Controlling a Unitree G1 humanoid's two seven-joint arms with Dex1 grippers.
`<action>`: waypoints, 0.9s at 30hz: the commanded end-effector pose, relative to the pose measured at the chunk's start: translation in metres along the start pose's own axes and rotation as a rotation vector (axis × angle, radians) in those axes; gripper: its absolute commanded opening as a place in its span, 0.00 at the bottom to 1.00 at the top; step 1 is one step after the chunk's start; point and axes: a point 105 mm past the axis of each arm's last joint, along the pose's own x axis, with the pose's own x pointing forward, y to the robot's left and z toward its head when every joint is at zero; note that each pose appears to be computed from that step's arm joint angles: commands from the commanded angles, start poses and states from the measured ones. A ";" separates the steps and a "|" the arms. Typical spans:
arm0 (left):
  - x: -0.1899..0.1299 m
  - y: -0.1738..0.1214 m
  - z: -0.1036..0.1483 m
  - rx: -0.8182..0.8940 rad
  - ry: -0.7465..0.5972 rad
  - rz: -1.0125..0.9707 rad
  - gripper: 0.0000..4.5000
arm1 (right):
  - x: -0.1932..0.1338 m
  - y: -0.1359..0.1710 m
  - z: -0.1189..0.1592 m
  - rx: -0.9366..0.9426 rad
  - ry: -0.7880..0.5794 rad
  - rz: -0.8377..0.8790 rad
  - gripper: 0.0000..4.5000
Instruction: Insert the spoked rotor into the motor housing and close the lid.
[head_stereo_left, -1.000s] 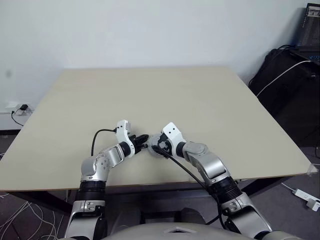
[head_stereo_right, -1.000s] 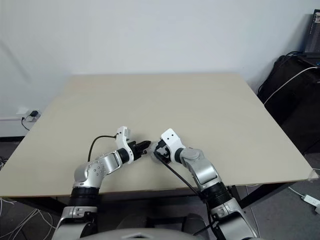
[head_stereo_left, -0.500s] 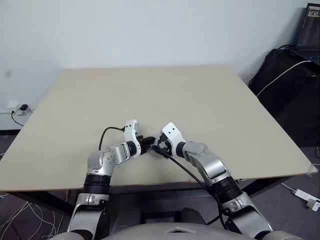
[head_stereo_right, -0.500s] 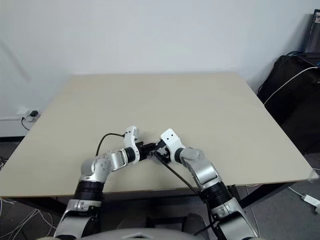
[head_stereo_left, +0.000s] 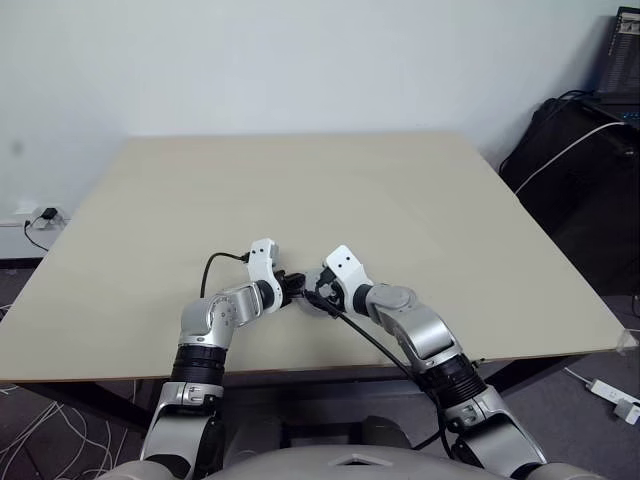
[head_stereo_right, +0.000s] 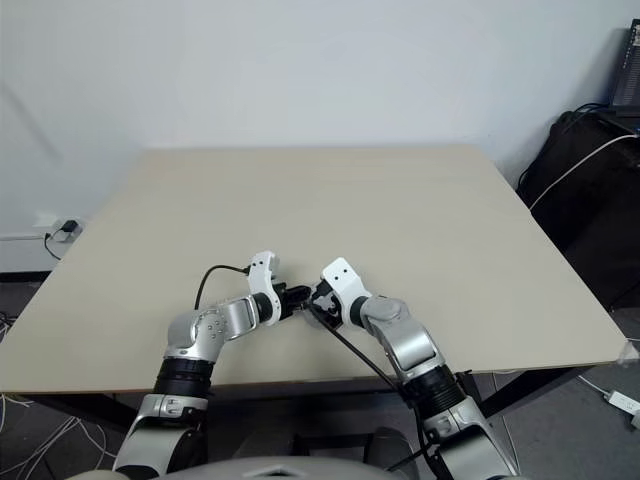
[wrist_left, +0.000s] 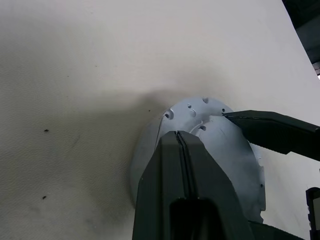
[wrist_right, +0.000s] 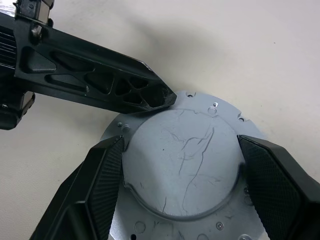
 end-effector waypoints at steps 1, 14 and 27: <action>0.000 -0.003 -0.007 0.008 0.043 -0.015 0.00 | -0.001 -0.004 -0.031 0.017 0.125 -0.020 0.73; 0.000 -0.019 -0.023 -0.003 0.111 -0.097 0.00 | -0.004 0.001 -0.028 0.063 0.091 -0.006 0.99; 0.000 -0.021 -0.024 0.005 0.112 -0.112 0.00 | -0.059 -0.009 -0.015 0.082 -0.047 -0.060 0.99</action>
